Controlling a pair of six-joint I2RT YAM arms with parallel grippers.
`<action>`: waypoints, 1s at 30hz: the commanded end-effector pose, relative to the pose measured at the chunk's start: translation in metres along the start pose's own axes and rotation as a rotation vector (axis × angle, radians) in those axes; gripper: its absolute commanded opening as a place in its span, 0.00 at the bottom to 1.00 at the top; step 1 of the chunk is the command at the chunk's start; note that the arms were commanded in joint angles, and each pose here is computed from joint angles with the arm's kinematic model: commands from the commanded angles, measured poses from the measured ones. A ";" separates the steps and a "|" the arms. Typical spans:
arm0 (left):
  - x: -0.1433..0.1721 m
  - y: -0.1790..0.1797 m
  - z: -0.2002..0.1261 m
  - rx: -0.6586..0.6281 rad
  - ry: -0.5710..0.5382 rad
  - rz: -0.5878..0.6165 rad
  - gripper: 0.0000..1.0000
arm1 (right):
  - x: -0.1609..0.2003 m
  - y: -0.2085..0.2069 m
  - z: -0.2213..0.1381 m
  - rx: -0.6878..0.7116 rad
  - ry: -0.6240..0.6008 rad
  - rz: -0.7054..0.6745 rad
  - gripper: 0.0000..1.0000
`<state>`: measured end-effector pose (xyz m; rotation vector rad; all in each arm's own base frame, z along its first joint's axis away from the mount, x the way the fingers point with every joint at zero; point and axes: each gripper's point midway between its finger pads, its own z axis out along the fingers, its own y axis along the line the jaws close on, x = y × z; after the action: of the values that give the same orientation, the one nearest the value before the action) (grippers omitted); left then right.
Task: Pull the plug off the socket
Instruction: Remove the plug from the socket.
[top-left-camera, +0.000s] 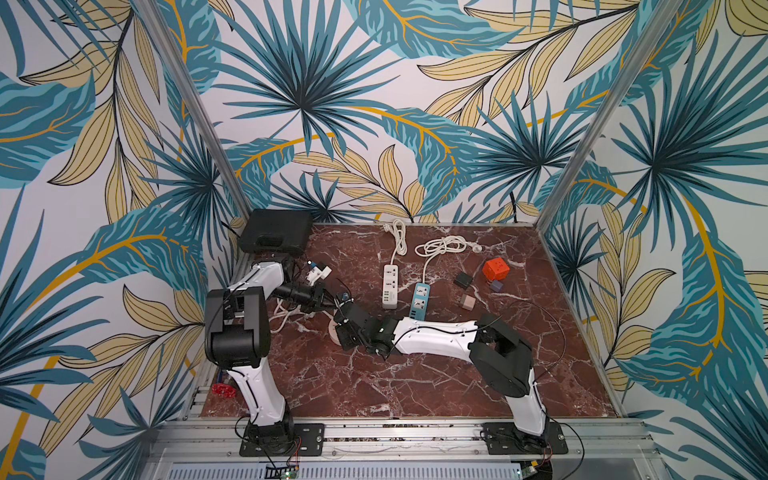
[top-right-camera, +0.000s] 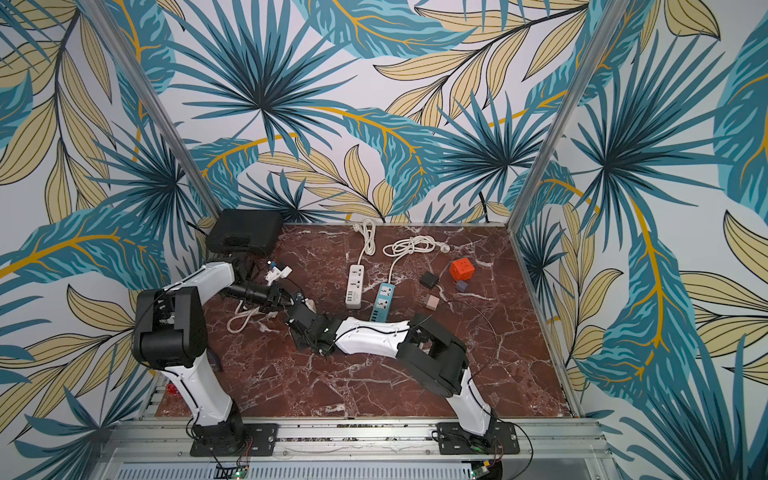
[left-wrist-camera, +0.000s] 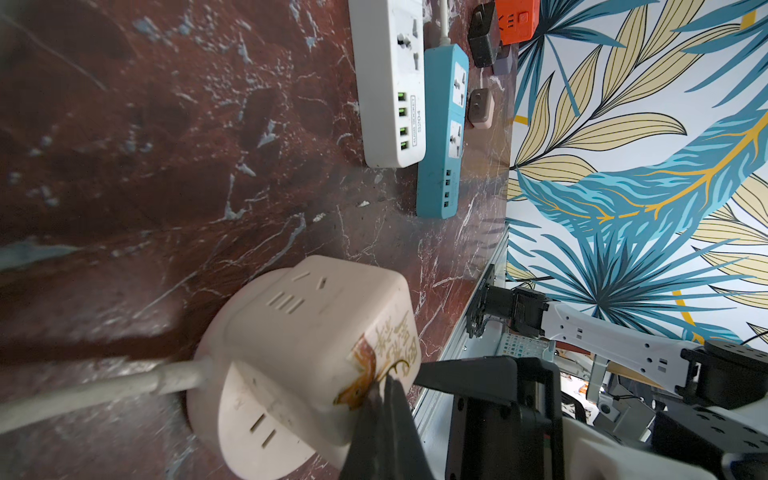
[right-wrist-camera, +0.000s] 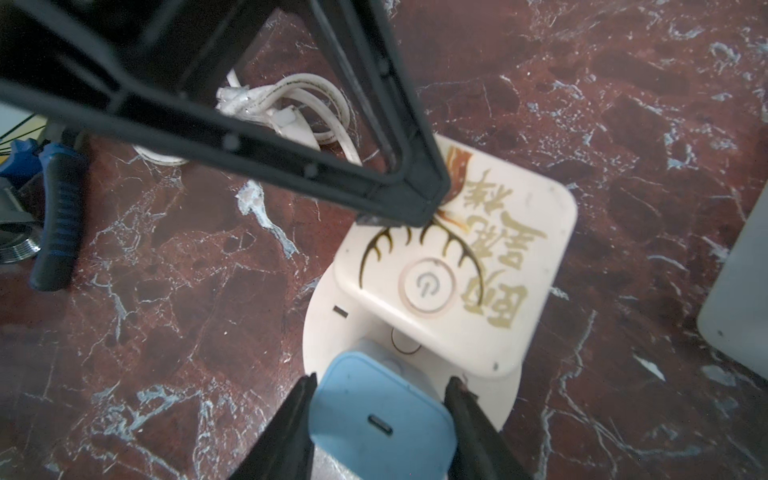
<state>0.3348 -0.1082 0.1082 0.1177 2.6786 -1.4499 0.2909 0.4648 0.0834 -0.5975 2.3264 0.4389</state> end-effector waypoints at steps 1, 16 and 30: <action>0.011 0.048 0.008 -0.172 0.060 -0.011 0.00 | -0.032 0.004 -0.020 0.037 -0.090 -0.018 0.18; 0.012 0.050 0.008 -0.173 0.064 -0.016 0.00 | -0.024 0.006 -0.010 0.126 -0.051 -0.119 0.15; 0.011 0.047 0.008 -0.166 0.061 -0.014 0.00 | -0.035 -0.003 -0.019 -0.023 -0.106 0.146 0.13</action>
<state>0.3415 -0.1071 0.1073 0.1425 2.6517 -1.4266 0.2922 0.4624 0.0875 -0.5420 2.3444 0.4571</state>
